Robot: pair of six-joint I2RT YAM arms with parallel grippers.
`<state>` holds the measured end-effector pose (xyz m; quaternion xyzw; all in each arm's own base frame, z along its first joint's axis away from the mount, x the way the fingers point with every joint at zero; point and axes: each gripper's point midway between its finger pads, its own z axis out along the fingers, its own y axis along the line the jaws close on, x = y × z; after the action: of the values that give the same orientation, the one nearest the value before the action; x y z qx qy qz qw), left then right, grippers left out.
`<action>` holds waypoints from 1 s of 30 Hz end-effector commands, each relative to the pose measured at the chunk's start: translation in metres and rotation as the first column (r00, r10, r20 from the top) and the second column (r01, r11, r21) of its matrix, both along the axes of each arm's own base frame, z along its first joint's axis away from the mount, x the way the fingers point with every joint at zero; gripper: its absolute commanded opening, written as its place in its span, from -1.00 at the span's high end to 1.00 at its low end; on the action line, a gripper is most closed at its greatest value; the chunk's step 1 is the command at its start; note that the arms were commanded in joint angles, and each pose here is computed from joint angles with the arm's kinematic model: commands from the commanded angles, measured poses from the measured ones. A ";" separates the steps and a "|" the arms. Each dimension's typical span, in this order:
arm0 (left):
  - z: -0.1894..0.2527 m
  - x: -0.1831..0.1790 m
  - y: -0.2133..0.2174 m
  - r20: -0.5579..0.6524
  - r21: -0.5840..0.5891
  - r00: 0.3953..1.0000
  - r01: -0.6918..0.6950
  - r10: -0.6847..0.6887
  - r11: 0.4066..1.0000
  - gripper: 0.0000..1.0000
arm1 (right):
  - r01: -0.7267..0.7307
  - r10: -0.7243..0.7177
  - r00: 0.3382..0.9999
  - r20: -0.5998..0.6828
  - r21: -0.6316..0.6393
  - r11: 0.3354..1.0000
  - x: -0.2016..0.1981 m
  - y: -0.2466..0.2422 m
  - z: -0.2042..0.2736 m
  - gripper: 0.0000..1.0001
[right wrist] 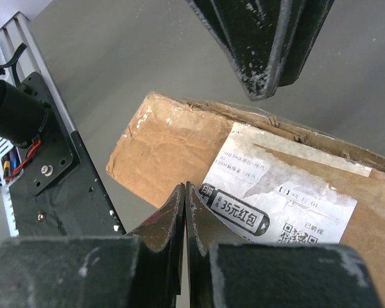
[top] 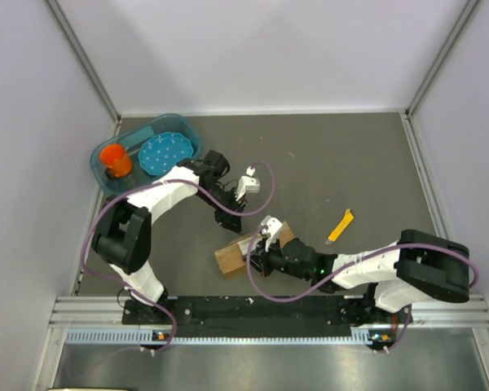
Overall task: Unpack the express box
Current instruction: Open the express box at the center of the board.
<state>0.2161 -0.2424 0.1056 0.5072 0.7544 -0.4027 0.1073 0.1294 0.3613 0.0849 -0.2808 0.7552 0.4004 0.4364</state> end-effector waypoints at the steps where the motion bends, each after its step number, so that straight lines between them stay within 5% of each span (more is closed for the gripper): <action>1: 0.001 -0.017 -0.003 -0.016 -0.023 0.999 0.035 -0.035 0.999 0.39 | -0.090 0.057 0.990 -0.132 -0.265 0.960 -0.033 -0.039 -0.076 1.00; 14: -0.022 0.017 -0.004 0.099 0.059 0.994 -0.054 0.048 0.997 0.42 | -0.100 0.065 0.988 -0.138 -0.263 0.960 -0.035 -0.039 -0.076 1.00; 23: 0.006 -0.013 -0.012 -0.004 -0.057 0.999 0.032 -0.032 0.998 0.39 | -0.110 0.074 0.987 -0.143 -0.266 0.958 -0.036 -0.038 -0.078 1.00; 30: -0.002 -0.014 -0.011 -0.023 -0.041 0.999 0.037 -0.038 0.998 0.37 | -0.109 0.074 0.988 -0.139 -0.265 0.958 -0.035 -0.038 -0.076 1.00</action>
<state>0.2020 -0.2484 0.0964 0.5056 0.7518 -0.4124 0.0956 0.1293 0.3616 0.0850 -0.2810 0.7547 0.4011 0.4366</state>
